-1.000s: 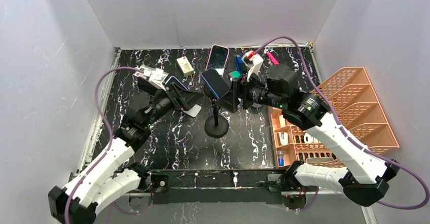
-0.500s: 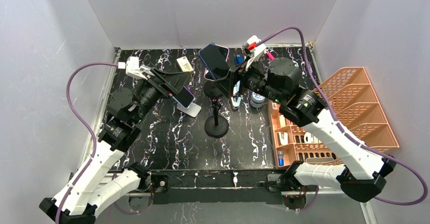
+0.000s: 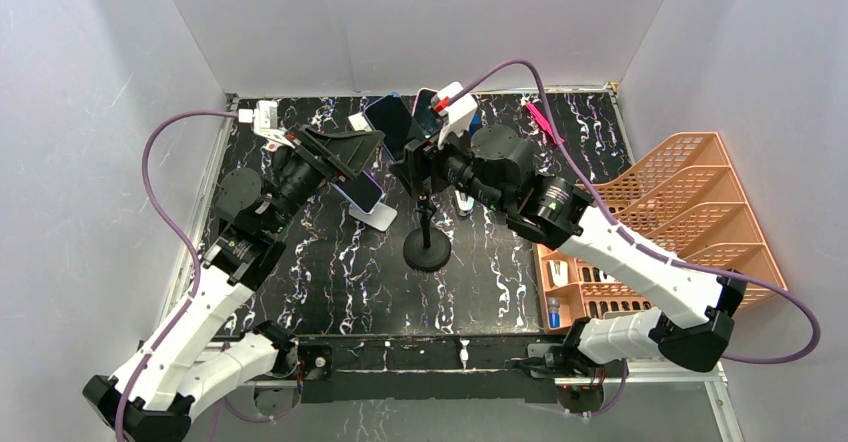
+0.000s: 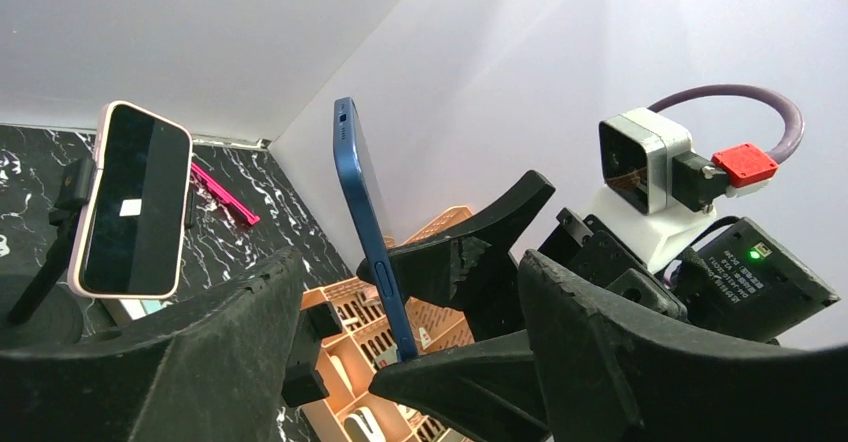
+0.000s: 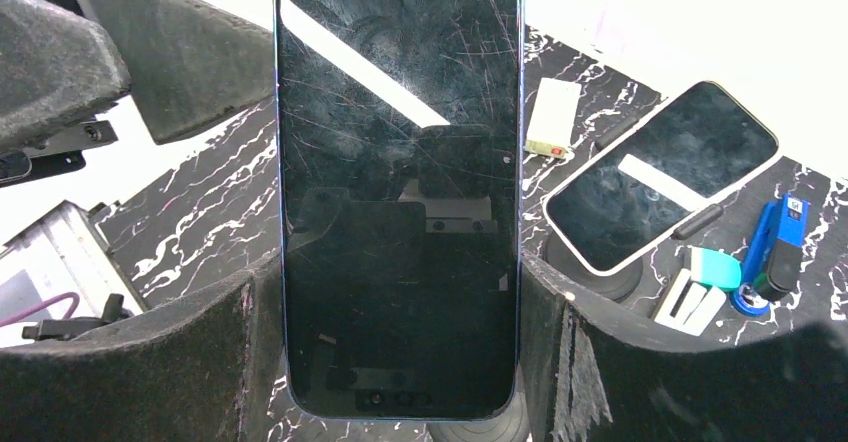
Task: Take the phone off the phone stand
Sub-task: Place the phone at the center of the board.
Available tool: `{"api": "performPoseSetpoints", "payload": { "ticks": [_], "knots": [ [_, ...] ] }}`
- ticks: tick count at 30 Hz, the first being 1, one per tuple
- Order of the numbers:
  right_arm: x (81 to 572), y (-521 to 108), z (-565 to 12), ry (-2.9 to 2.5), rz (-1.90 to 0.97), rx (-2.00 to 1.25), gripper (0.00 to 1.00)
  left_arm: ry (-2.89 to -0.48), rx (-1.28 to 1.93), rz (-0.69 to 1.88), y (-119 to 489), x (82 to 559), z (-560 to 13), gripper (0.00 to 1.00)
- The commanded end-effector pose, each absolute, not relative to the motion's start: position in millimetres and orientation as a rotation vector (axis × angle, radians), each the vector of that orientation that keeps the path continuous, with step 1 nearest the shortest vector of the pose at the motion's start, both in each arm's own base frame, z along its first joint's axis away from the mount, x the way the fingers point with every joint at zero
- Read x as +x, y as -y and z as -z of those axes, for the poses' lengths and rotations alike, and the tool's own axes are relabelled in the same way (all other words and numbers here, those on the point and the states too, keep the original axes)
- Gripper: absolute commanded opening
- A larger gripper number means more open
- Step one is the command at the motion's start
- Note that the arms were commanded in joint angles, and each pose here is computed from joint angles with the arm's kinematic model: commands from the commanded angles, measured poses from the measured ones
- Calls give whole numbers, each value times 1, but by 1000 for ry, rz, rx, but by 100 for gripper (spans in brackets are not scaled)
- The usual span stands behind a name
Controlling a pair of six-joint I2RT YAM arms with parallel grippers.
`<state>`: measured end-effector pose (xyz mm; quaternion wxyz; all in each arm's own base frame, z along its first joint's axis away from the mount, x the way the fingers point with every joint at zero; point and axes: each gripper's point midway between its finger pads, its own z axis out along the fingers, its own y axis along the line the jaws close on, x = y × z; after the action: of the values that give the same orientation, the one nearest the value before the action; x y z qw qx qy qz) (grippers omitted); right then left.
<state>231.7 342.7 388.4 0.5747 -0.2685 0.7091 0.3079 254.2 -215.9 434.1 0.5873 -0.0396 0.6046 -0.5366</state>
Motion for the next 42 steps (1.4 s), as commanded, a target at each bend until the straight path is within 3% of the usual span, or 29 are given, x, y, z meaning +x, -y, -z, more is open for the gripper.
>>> {"api": "performPoseSetpoints", "payload": {
  "ticks": [1, 8, 14, 21, 29, 30, 31, 34, 37, 38, 42],
  "knots": [
    [234, -333, -457, -1501, -773, -475, 0, -1353, -57, 1227, 213, 253, -458, 72],
    [231, -342, -453, -1516, -783, -482, 0, -1379, -26, 1279, 227, 257, -448, 57],
    [227, -350, -449, -1525, -792, -497, 0, -1415, -18, 1251, 230, 263, -439, 51],
    [225, -354, -443, -1534, -783, -503, 0, -1420, -12, 1278, 235, 265, -437, 35],
    [222, -357, -439, -1546, -775, -522, 0, -1432, -7, 1284, 237, 265, -432, 0],
    [220, -358, -438, -1551, -776, -531, 0, -1436, -10, 1280, 237, 265, -431, 0],
    [219, -358, -436, -1555, -775, -539, 2, -1438, -19, 1273, 235, 266, -430, 0],
    [215, -357, -435, -1564, -788, -554, 52, -1437, -70, 1247, 227, 268, -430, 0],
    [211, -355, -432, -1589, -799, -566, 92, -1439, -89, 1201, 219, 268, -433, 0],
    [209, -353, -431, -1600, -796, -570, 98, -1442, -94, 1179, 215, 267, -434, 0],
    [202, -338, -429, -1632, -782, -581, 99, -1456, -106, 1058, 193, 260, -436, 0]
  ]
}}
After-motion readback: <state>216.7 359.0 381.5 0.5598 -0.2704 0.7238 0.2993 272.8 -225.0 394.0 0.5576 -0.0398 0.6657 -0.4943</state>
